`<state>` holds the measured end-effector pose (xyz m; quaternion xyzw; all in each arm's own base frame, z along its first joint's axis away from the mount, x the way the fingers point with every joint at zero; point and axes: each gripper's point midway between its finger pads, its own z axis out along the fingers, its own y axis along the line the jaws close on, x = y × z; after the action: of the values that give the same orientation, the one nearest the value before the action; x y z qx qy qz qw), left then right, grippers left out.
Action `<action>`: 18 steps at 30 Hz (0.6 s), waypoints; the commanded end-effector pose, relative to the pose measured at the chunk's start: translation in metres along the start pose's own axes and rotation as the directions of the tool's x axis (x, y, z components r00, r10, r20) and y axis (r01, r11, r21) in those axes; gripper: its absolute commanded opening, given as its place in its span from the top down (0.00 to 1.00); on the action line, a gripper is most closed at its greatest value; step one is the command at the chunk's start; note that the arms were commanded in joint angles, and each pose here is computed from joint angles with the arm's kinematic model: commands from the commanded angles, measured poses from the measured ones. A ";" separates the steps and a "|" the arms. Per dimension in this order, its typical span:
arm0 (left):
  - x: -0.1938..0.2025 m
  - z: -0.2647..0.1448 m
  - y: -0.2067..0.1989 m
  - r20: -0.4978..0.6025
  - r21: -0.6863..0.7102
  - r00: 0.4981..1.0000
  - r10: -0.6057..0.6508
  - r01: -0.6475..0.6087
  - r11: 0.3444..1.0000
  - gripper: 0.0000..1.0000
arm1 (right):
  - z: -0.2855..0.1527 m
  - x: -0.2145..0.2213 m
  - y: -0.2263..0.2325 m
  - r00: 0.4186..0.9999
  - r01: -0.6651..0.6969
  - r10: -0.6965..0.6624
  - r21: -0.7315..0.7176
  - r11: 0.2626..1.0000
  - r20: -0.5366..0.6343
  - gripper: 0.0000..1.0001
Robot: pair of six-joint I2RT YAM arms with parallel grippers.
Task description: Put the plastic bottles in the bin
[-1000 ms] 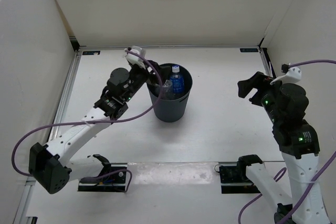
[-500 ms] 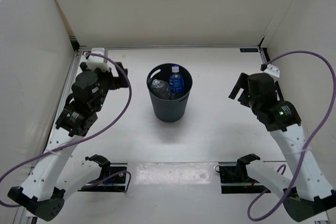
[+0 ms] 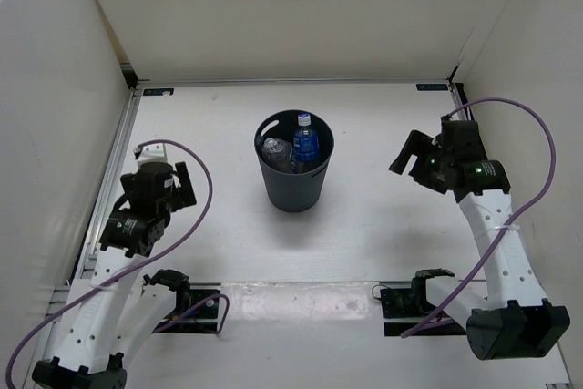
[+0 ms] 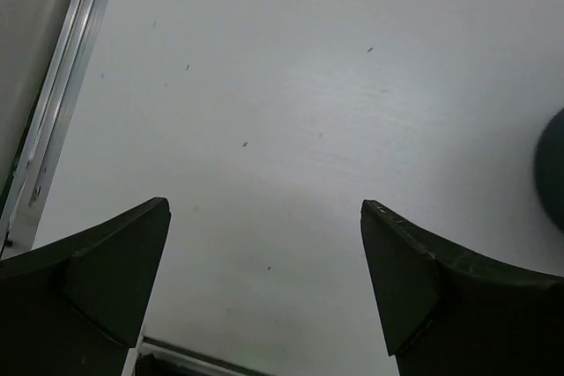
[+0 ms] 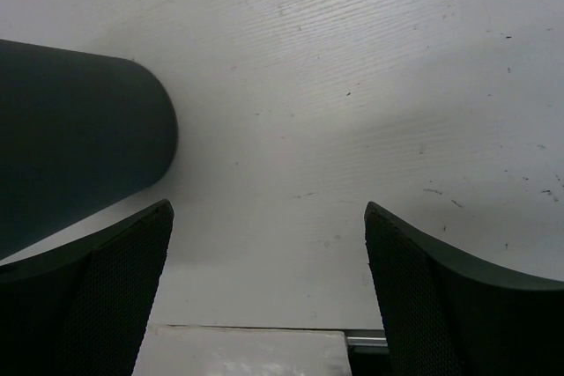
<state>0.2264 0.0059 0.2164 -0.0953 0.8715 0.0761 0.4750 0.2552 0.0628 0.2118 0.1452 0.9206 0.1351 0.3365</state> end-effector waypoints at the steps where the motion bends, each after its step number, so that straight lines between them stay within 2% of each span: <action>1: 0.033 0.000 0.026 -0.067 -0.130 0.995 -0.069 0.060 0.990 0.00 | 0.000 -0.005 0.015 1.000 0.013 -0.012 -0.130 0.991 0.006 0.10; 4: 0.038 0.000 0.041 -0.030 -0.220 0.986 -0.161 0.151 0.964 0.00 | 0.004 -0.003 0.008 1.000 0.026 -0.026 -0.072 0.997 0.008 0.10; 8: 0.048 0.000 0.061 -0.005 -0.343 0.981 -0.193 0.179 0.922 0.00 | 0.010 -0.002 0.004 0.999 0.046 -0.046 -0.039 0.998 0.010 0.10; 9: 0.047 -0.003 0.074 0.037 -0.410 0.977 -0.210 0.206 0.889 0.00 | 0.014 -0.006 -0.007 0.998 0.052 -0.052 0.024 0.998 0.027 0.10; 11: 0.053 -0.004 0.079 0.061 -0.432 0.974 -0.220 0.225 0.873 0.00 | 0.017 -0.006 -0.014 0.999 0.043 -0.044 0.072 0.996 0.018 0.10; 12: 0.057 -0.002 0.079 0.049 -0.428 0.978 -0.202 0.203 0.881 0.00 | 0.020 -0.009 -0.022 0.999 0.036 -0.040 0.118 0.992 0.026 0.10; 13: 0.050 -0.001 0.075 0.086 -0.397 0.975 -0.203 0.221 0.891 0.00 | 0.022 -0.011 -0.023 0.999 0.031 -0.036 0.126 0.992 0.035 0.10; 18: 0.051 0.006 0.052 0.065 -0.259 0.987 -0.144 0.156 0.953 0.00 | 0.029 -0.025 -0.030 0.997 0.037 -0.050 0.190 0.981 0.061 0.10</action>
<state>0.1814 0.0626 0.1661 -0.2452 0.8351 0.1823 0.4575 0.2702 0.0426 0.1824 0.1544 0.9329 0.0666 0.3184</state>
